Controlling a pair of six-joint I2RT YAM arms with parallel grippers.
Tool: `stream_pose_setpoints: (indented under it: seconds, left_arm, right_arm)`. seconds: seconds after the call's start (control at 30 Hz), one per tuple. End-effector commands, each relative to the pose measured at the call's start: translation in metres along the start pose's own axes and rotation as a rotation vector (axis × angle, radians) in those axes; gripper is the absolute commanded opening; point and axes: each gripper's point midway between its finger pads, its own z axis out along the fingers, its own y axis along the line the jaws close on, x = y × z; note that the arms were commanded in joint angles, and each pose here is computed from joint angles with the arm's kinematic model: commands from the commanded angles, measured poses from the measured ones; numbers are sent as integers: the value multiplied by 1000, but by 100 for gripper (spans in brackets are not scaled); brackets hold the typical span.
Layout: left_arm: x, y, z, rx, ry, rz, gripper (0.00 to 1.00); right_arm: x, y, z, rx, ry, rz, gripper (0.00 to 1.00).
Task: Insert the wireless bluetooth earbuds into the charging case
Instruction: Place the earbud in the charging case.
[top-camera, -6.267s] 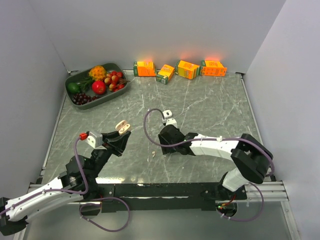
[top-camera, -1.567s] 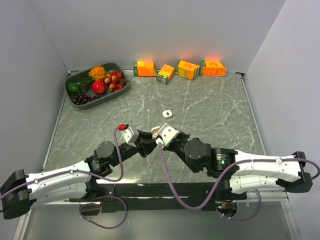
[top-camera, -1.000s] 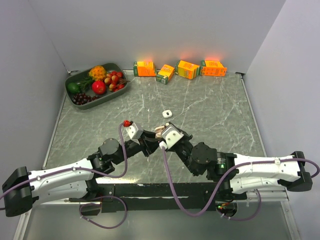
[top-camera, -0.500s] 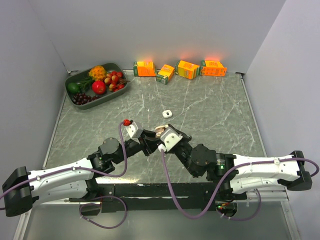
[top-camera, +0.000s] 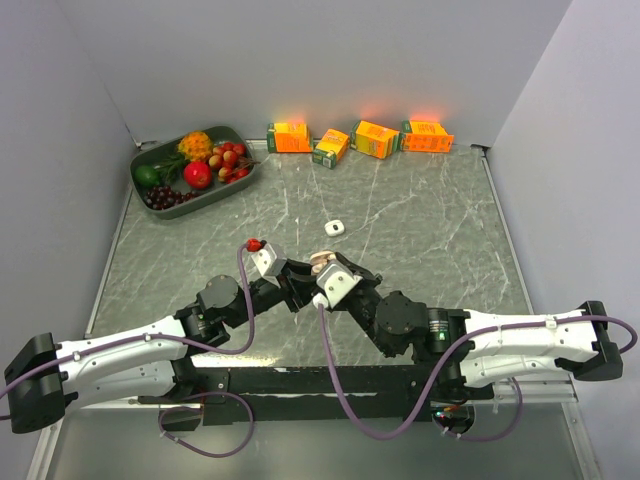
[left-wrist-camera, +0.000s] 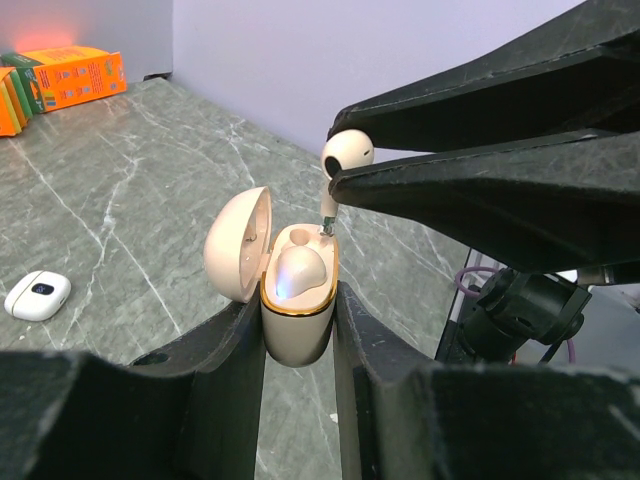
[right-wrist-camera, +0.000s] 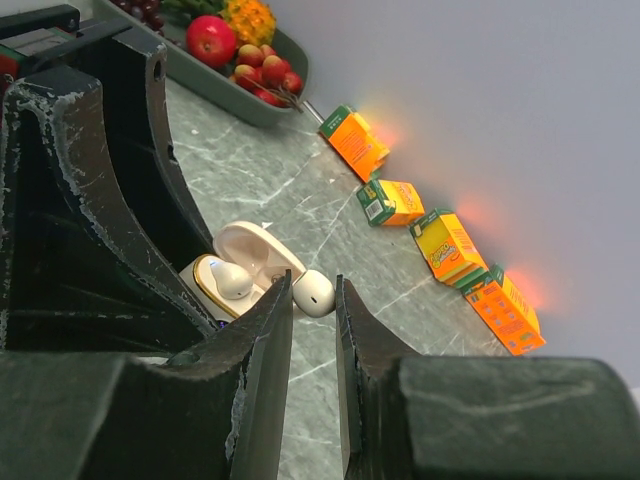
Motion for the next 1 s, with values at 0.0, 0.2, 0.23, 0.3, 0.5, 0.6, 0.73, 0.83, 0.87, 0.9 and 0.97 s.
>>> stream_pose_setpoints:
  seconds: [0.0, 0.2, 0.23, 0.3, 0.5, 0.6, 0.73, 0.83, 0.87, 0.9, 0.97]
  left_arm:
    - [-29, -13, 5, 37, -68, -17, 1]
    - [-28, -13, 4, 38, -69, -19, 1]
    - [-28, -12, 4, 37, -68, -19, 1]
    - [-27, -12, 4, 37, -68, -19, 1]
    - [-27, -15, 2, 56, -71, -18, 1]
    - [-26, -15, 0, 60, -74, -14, 1]
    - [-27, -14, -1, 56, -84, -11, 1]
    - [-28, -14, -2, 53, -87, -8, 1]
    - [-27, -14, -2, 54, -86, -6, 1]
    - [-28, -14, -2, 55, -87, -6, 1]
    - [-27, -13, -3, 53, -86, -6, 1]
  right_arm:
    - [-1, 1, -2, -1, -6, 18, 0]
    - [2, 4, 0, -1, 0, -2, 0]
    - [3, 5, 0, 1, 3, -5, 0]
    - [4, 6, 1, 0, 2, -9, 0]
    - [6, 9, 2, -2, 8, -27, 0]
    - [8, 10, 3, -3, 12, -32, 0]
    - [8, 11, 3, -10, 15, -27, 0]
    - [11, 13, 2, -20, 26, -32, 0]
    - [11, 13, 2, -24, 29, -36, 0]
    - [12, 14, 2, -25, 32, -39, 0]
    - [13, 13, 0, -28, 36, -43, 0]
